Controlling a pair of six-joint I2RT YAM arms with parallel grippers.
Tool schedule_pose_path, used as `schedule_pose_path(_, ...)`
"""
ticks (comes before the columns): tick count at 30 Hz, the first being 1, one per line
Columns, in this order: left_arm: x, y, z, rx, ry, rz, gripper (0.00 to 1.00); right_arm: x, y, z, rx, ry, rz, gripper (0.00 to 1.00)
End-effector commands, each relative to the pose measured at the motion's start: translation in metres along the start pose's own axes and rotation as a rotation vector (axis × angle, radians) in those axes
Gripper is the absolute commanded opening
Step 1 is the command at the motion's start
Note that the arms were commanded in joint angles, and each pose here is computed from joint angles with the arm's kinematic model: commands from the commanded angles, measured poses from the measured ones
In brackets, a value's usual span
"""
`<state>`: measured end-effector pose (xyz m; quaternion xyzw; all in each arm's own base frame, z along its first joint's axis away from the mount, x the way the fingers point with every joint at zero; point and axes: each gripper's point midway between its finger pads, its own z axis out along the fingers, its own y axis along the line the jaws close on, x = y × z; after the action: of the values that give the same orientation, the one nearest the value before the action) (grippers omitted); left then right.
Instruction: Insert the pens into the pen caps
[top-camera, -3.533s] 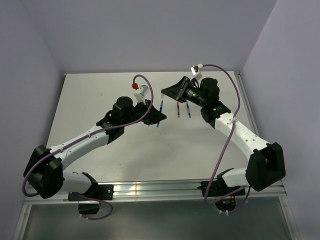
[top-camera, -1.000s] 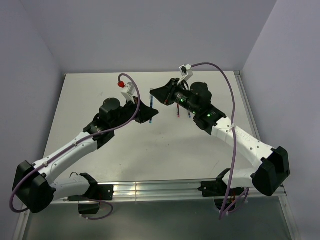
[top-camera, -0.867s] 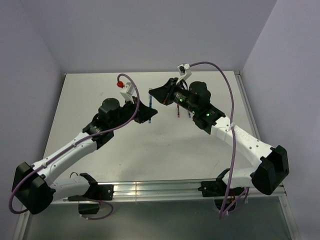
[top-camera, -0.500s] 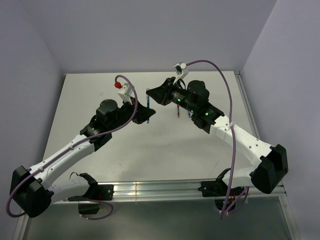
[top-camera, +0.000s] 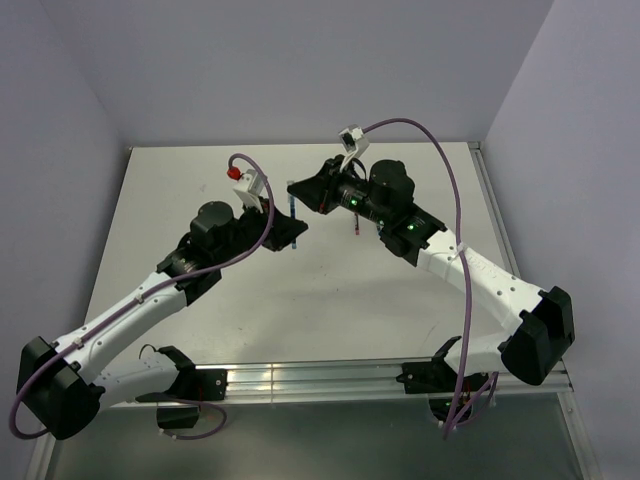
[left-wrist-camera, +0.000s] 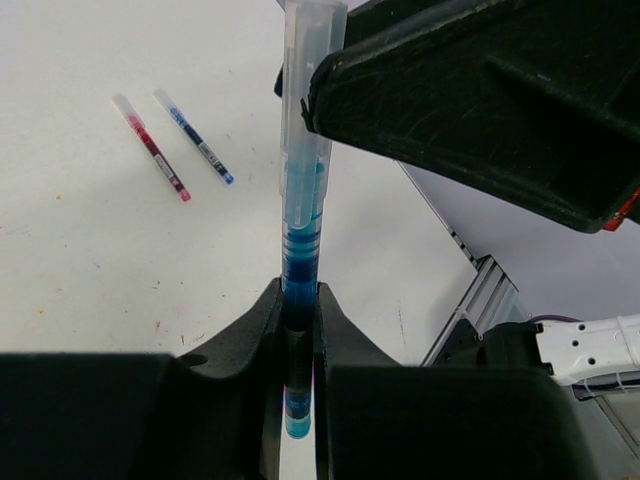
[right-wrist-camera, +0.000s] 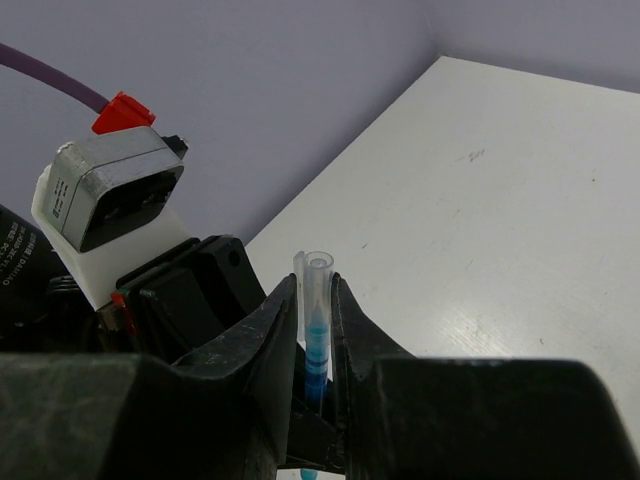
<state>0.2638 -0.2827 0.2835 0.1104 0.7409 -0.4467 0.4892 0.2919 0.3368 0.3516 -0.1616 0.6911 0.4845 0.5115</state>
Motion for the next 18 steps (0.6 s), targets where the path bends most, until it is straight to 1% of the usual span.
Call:
schedule_pose_path(1,-0.067,0.004,-0.006,-0.055,-0.258,0.028,0.00,0.053,0.048,-0.017,-0.195,0.243,0.022,0.00)
schedule_pose_path(18,-0.072,0.003,-0.012,-0.063,-0.280,0.039,0.00,0.077,0.049,-0.025,-0.237,0.324,0.050,0.00)
